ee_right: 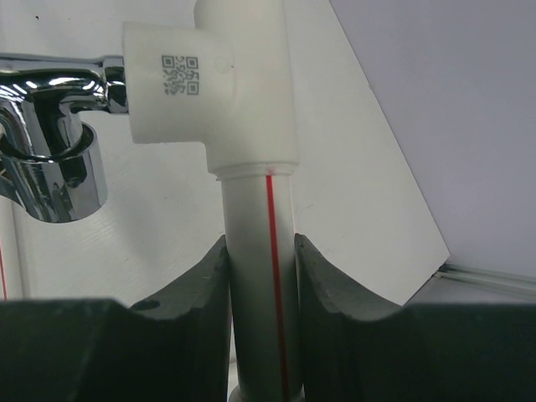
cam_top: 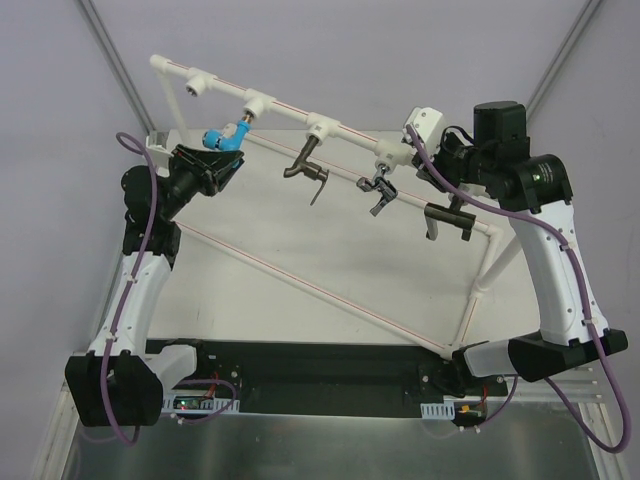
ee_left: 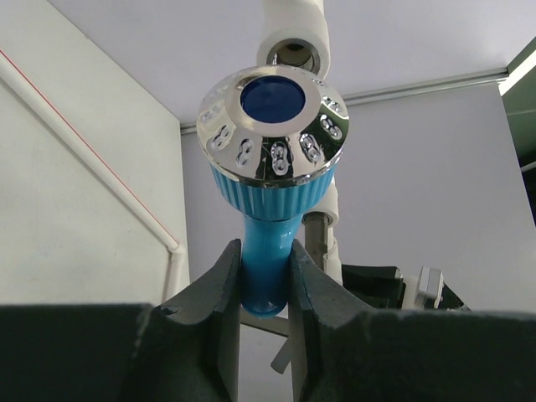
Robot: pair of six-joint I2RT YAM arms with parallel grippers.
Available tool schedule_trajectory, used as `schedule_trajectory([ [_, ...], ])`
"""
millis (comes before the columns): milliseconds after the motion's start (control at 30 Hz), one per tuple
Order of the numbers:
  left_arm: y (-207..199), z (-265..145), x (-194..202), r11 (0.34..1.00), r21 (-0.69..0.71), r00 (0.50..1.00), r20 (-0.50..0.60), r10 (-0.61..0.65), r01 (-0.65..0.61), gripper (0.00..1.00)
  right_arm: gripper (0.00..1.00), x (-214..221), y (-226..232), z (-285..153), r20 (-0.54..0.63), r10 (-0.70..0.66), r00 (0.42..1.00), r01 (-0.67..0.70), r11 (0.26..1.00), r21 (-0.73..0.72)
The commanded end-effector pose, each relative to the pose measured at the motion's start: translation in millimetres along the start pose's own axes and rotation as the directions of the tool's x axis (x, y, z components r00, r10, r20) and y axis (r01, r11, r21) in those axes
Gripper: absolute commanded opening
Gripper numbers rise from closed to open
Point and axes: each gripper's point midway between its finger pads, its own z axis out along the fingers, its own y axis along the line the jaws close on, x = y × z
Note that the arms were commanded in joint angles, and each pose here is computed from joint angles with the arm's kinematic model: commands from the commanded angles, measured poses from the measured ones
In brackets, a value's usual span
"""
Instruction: Install the water faucets
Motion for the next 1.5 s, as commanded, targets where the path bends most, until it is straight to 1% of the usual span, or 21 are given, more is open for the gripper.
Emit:
schedule_trajectory([
  [0,-33,-2,-2,0.997,0.076,0.999,-0.023,0.034,-0.032,0.00,0.01,1,1,-6,0.002,0.089,0.996,-0.089,0.996,0.028],
  [200,-31,1,-4,0.997,0.069,0.999,-0.034,0.029,-0.026,0.00,0.01,6,5,-2,-0.016,0.108,0.994,-0.108,0.994,0.015],
  [433,-30,5,-6,0.998,0.068,0.999,-0.050,0.019,-0.016,0.00,0.01,3,6,-6,-0.008,0.104,0.994,-0.104,0.994,0.020],
  [567,-37,6,-6,0.995,0.091,0.998,-0.060,0.036,-0.030,0.00,0.01,3,6,-4,-0.007,0.100,0.995,-0.100,0.995,0.015],
  [667,-39,6,-7,0.995,0.082,0.997,-0.055,0.062,-0.057,0.00,0.01,3,6,-4,-0.008,0.097,0.995,-0.097,0.995,0.019],
  [900,-43,7,-14,0.994,0.088,0.996,-0.042,0.076,-0.072,0.00,0.02,6,6,-5,-0.014,0.097,0.995,-0.097,0.995,0.022],
  [1067,-35,11,-17,0.995,0.069,0.996,-0.050,0.069,-0.066,0.00,0.02,5,6,-6,-0.010,0.095,0.995,-0.094,0.995,0.024],
  [1300,-26,10,-12,0.997,0.056,0.995,-0.081,0.055,-0.051,0.00,0.02,5,7,-5,-0.010,0.096,0.995,-0.096,0.995,0.019],
  [1467,-31,9,-7,0.996,0.068,0.993,-0.095,0.064,-0.057,0.00,0.01,4,7,-4,-0.010,0.097,0.995,-0.096,0.995,0.016],
])
